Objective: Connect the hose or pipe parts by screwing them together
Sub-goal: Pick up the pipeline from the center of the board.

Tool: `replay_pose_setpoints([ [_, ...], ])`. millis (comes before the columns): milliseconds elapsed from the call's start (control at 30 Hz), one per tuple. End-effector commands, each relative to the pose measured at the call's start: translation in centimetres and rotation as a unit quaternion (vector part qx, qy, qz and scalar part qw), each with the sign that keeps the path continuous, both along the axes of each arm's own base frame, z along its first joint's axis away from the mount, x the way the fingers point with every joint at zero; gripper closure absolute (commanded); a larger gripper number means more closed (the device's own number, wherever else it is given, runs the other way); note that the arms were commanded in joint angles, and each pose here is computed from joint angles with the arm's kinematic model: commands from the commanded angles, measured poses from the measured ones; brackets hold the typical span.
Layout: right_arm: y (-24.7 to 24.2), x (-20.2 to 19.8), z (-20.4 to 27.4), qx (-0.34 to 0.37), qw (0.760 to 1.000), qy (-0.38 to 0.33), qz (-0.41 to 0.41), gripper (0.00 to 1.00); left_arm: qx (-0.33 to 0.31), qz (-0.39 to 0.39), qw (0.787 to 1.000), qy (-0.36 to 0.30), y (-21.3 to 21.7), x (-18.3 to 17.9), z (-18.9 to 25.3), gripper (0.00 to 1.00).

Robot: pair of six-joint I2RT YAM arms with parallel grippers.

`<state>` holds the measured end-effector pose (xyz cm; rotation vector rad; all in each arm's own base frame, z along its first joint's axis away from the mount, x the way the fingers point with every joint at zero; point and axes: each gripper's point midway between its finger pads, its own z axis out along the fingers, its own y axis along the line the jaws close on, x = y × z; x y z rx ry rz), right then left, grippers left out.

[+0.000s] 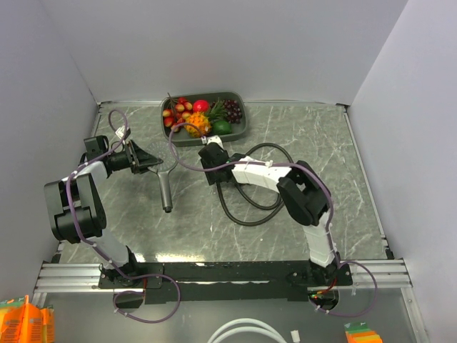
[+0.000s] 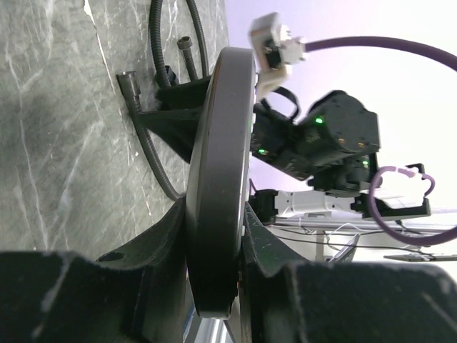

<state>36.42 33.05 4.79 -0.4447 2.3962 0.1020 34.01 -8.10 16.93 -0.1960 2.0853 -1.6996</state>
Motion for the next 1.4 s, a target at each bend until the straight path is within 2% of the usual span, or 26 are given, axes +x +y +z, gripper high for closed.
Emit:
replay_pose_setpoints([
  [0, 2.0, 1.6, 0.8, 0.026, 1.000, -0.012, 0.001, 0.41, -0.013, -0.013, 0.999, -0.028, -0.2, -0.5, 1.4, 0.99],
  [533, 1.6, 4.1, -1.2, 0.020, 0.999, -0.030, -0.021, 0.50, -0.018, -0.013, 1.000, -0.021, -0.1, -0.4, 1.4, 0.99],
  [733, 2.3, 4.2, -1.5, 0.028, 0.999, -0.028, -0.018, 0.56, -0.018, -0.013, 1.000, -0.021, 0.0, -0.3, 1.4, 0.99],
  [833, 2.3, 4.2, -1.6, 0.032, 0.999, -0.027, -0.019, 0.63, -0.018, -0.012, 1.000, -0.021, 0.1, -0.2, 1.3, 0.99],
  [967, 2.0, 3.4, -1.8, 0.036, 0.999, -0.021, -0.019, 0.88, -0.016, -0.007, 1.000, -0.016, 0.2, -0.1, 0.9, 0.99],
  [1033, 2.2, 3.0, -0.7, 0.052, 0.998, -0.030, -0.013, 0.92, -0.015, -0.003, 1.000, -0.015, 0.2, 0.1, 0.7, 0.99],
  [1167, 1.8, -1.6, -0.8, 0.070, 0.997, -0.029, 0.032, 0.97, -0.007, 0.011, 1.000, -0.012, 0.5, 1.1, -0.7, 0.99],
  [1200, 3.0, -3.4, 1.1, 0.101, 0.992, -0.037, 0.064, 0.97, -0.003, 0.011, 1.000, -0.019, 0.5, 1.5, -1.0, 0.99],
  [1367, 4.2, -11.7, 0.6, 0.134, 0.980, -0.038, 0.144, 0.98, 0.005, 0.022, 0.999, -0.025, 0.1, 2.9, -3.5, 0.99],
])
